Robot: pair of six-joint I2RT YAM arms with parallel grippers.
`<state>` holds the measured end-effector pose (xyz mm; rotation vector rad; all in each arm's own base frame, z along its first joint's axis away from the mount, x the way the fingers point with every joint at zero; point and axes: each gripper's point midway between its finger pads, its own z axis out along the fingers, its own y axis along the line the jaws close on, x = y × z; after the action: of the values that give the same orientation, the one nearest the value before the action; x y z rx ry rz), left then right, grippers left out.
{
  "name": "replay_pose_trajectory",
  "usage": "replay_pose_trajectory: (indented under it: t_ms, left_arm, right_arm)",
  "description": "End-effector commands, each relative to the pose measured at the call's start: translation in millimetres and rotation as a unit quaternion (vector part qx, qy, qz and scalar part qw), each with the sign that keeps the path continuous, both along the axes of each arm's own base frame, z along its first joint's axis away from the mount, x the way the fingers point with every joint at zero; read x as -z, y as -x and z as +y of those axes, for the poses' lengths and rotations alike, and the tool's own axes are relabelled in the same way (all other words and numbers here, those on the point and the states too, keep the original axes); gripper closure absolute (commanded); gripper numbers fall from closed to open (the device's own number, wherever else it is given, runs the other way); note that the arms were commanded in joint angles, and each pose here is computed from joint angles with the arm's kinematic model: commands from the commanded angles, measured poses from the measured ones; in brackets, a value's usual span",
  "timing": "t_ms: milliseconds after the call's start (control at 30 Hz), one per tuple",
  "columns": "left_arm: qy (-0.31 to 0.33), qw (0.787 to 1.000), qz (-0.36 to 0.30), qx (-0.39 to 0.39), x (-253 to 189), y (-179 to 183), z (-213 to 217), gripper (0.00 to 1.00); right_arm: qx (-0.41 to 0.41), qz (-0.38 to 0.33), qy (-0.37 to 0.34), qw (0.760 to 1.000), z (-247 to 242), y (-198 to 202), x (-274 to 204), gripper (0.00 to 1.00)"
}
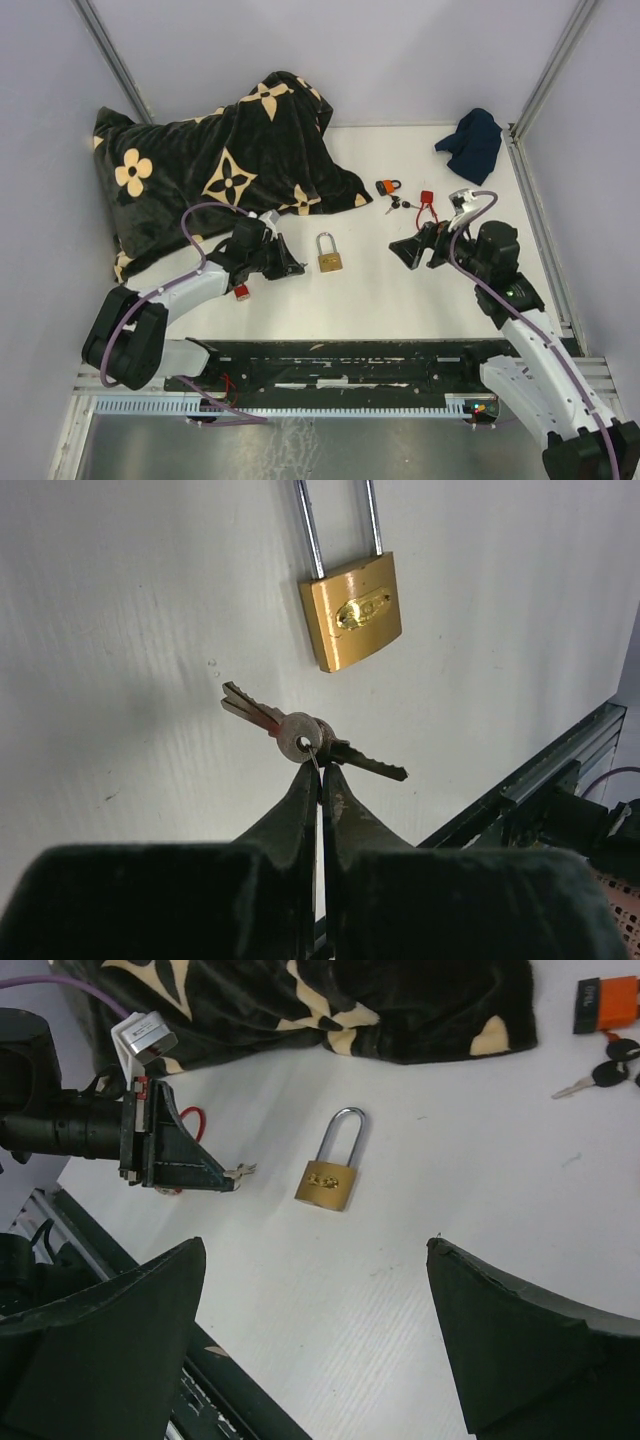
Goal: Unlock with the key
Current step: Pick up the key from the center of the board.
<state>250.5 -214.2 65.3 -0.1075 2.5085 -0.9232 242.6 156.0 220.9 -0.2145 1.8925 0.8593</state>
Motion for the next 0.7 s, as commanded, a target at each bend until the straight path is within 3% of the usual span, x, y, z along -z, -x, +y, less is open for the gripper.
replay_pose_trajectory:
  t_ms: [0, 333, 667]
  left_arm:
    - [0.058, 0.997, -0.054, -0.024, -36.7, -16.0, -14.8, 0.97]
    - [0.059, 0.984, -0.051, -0.163, -50.2, -27.3, -8.7, 0.97]
    - [0.072, 0.974, -0.059, -0.207, -60.0, -27.6, -24.9, 0.97]
  right_arm:
    - [-0.031, -0.051, -0.036, 0.998, 26.0, -10.9, -28.0, 0.01]
    - [-0.015, -0.059, -0.026, 0.998, 90.6, -28.2, -9.2, 0.13]
    - [0.027, -0.08, -0.005, 0.996, 155.9, -39.7, 7.9, 0.21]
